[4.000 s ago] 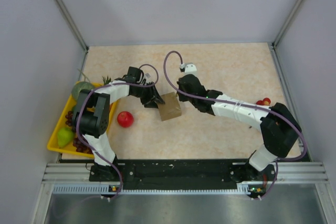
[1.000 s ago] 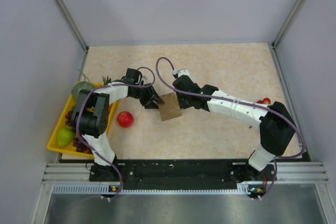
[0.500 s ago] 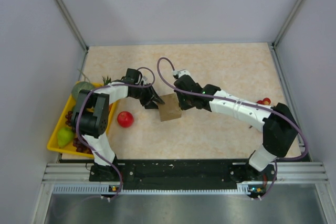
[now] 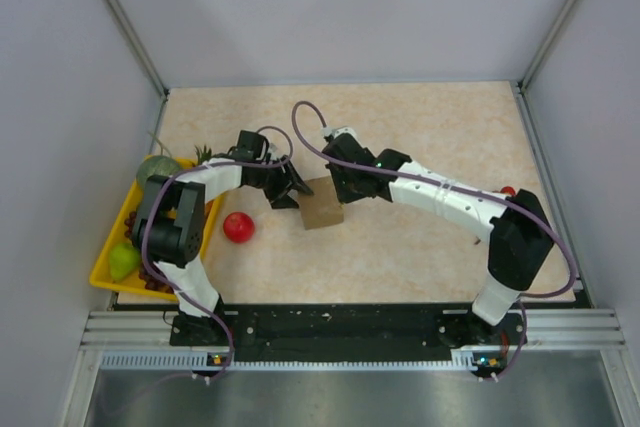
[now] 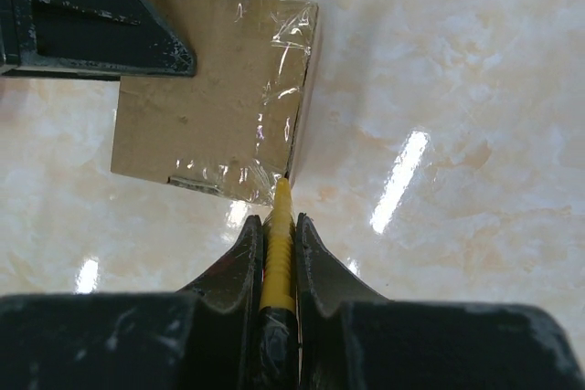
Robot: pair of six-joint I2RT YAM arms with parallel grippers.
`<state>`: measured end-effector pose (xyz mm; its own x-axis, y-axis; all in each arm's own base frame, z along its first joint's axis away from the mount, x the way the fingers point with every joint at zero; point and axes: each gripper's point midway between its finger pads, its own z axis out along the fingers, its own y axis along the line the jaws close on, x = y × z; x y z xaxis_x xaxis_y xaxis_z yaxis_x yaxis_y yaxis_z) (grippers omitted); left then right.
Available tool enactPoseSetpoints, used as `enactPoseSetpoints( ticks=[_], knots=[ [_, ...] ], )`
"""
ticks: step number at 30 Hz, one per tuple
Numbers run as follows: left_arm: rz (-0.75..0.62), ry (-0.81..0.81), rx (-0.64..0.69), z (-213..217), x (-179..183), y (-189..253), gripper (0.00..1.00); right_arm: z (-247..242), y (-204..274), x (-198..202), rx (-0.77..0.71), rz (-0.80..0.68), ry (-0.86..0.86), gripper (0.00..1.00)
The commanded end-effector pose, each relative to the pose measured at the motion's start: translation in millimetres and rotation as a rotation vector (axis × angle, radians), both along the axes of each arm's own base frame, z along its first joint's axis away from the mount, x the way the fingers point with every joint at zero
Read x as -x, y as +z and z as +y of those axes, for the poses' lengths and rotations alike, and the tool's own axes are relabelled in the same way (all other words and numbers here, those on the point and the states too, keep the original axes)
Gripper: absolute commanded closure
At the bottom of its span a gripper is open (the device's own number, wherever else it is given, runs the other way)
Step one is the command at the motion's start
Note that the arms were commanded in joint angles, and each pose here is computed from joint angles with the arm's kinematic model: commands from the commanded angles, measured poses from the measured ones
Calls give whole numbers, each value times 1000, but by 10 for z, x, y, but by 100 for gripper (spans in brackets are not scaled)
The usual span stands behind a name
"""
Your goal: Unpack the express box
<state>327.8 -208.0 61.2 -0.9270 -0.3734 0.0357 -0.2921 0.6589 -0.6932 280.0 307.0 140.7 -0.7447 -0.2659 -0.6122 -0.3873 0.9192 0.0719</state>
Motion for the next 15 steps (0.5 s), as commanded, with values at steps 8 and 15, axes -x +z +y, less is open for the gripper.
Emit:
enactPoseSetpoints(
  ticks=[8,15],
  knots=[
    [42,-68,106,-92,241,81,29,333,222,-388,-44,-83,-56,100],
    [114,-43,114,-98,300,14,36,389,148,-523,-23,-95,-78,100]
  ],
)
